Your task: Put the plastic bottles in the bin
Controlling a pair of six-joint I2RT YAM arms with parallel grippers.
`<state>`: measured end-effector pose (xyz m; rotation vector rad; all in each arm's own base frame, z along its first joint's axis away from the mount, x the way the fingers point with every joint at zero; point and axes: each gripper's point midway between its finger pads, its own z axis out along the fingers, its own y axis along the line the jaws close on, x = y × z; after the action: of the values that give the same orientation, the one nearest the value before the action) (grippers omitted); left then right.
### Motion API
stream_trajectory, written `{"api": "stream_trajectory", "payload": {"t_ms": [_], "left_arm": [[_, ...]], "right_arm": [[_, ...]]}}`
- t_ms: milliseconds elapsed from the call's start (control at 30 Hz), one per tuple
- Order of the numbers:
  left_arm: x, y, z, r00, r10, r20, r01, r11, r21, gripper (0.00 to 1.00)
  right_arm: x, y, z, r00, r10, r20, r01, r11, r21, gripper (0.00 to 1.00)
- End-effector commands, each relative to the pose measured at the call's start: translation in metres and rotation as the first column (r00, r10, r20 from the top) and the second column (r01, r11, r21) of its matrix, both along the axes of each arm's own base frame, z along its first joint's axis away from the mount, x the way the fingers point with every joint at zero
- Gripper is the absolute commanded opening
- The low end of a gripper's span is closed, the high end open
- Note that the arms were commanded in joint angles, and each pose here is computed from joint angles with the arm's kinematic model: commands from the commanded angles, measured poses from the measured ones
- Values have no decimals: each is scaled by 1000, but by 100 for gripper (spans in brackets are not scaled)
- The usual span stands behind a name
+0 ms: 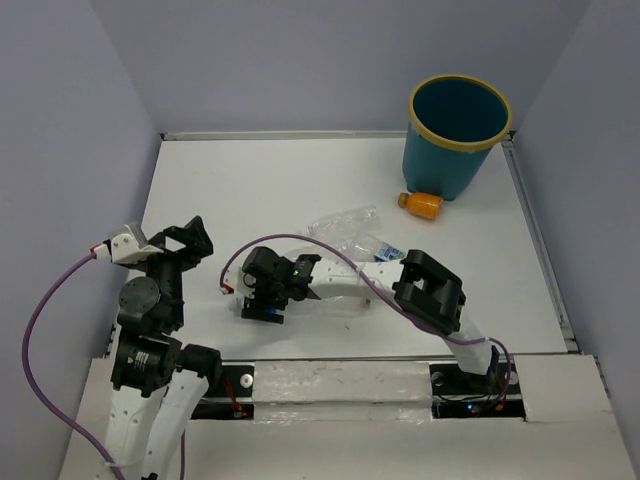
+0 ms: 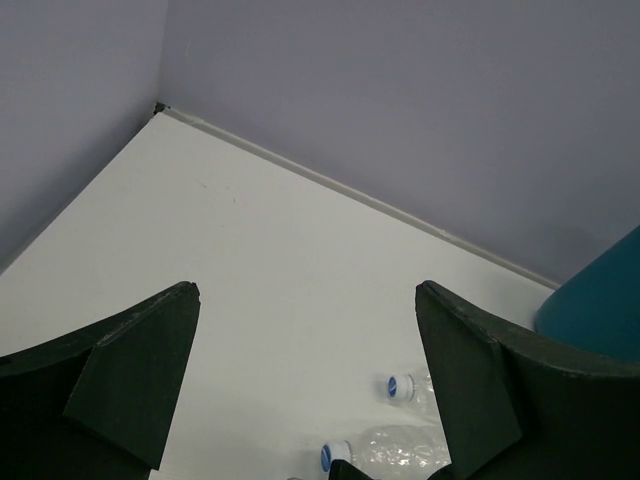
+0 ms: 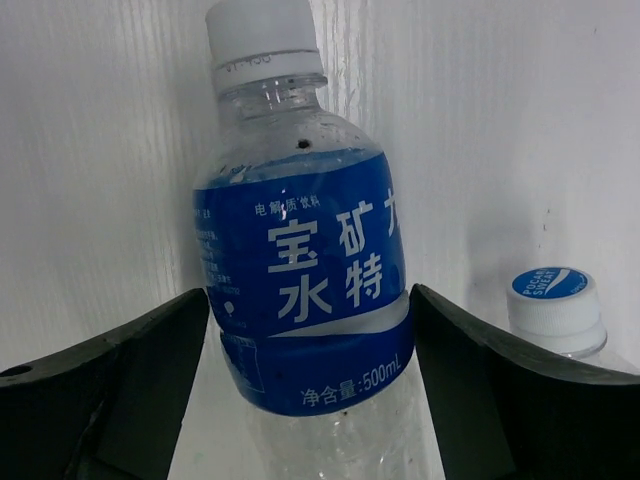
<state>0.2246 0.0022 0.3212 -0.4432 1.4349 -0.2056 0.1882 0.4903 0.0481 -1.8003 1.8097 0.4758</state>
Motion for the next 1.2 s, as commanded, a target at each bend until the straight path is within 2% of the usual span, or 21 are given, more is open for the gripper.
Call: {"api": "stream_trajectory", "payload": {"t_ms": [0, 100, 233, 300, 433, 567, 667, 733, 767, 833, 900, 933, 967, 1033, 1067, 1100, 1133, 1167], "left_arm": [[-8, 10, 28, 996, 42, 82, -41, 999, -15, 99], [-10, 9, 28, 996, 36, 86, -35, 999, -16, 99], [-10, 8, 29, 996, 28, 90, -27, 999, -19, 99], [-10, 6, 29, 995, 19, 95, -16, 1000, -27, 99], [-12, 5, 30, 994, 12, 104, -8, 999, -39, 99], [-14, 5, 32, 993, 13, 113, -7, 999, -53, 99], [-16, 7, 34, 992, 24, 122, -16, 998, -61, 99], [-15, 4, 33, 993, 11, 121, -4, 998, -61, 99], [-14, 0, 34, 992, -10, 124, 17, 998, -58, 99], [-10, -14, 30, 990, -81, 118, 86, 995, -41, 99], [-6, -29, 26, 981, -159, 108, 162, 987, -23, 99], [-2, -41, 22, 973, -211, 89, 214, 977, -15, 99], [-2, -59, 19, 949, -307, 76, 308, 951, -12, 99], [-1, -86, 14, 899, -436, 48, 437, 899, -11, 99], [-3, -112, 6, 829, -559, 9, 559, 829, -23, 99], [-4, -124, 2, 792, -610, -3, 608, 791, -64, 99], [-7, -143, -10, 717, -696, -39, 691, 717, -93, 99], [-8, -151, -15, 683, -729, -50, 721, 683, -116, 99]], "right_arm": [[2, 25, 23, 1000, 10, 16, -12, 991, 132, 80], [6, 36, 42, 999, -2, 35, -6, 978, 210, 55], [13, 40, 88, 995, -38, 92, 7, 946, 323, 50], [16, 39, 127, 989, -73, 127, 13, 907, 422, 44], [23, 32, 179, 972, -139, 190, 12, 836, 548, 40], [66, -6, 232, 890, -347, 295, 106, 788, 606, 37], [119, -56, 284, 783, -531, 323, 203, 710, 674, 33], [157, -104, 334, 676, -664, 321, 248, 614, 749, 33], [172, -125, 359, 613, -729, 304, 258, 548, 796, 33], [207, -192, 414, 457, -859, 230, 255, 374, 892, 33], [226, -238, 442, 359, -918, 170, 236, 265, 935, 33], [247, -283, 455, 257, -957, 134, 234, 197, 952, 33], [255, -303, 465, 228, -970, 83, 212, 133, 968, 33], [271, -339, 474, 159, -986, 43, 193, 74, 978, 34], [287, -373, 477, 95, -995, 5, 188, 23, 982, 34], [296, -386, 476, 72, -997, -10, 191, 4, 982, 34], [309, -412, 474, 33, -999, -42, 191, -35, 981, 34], [314, -423, 473, 21, -998, -53, 190, -48, 981, 34]]}}
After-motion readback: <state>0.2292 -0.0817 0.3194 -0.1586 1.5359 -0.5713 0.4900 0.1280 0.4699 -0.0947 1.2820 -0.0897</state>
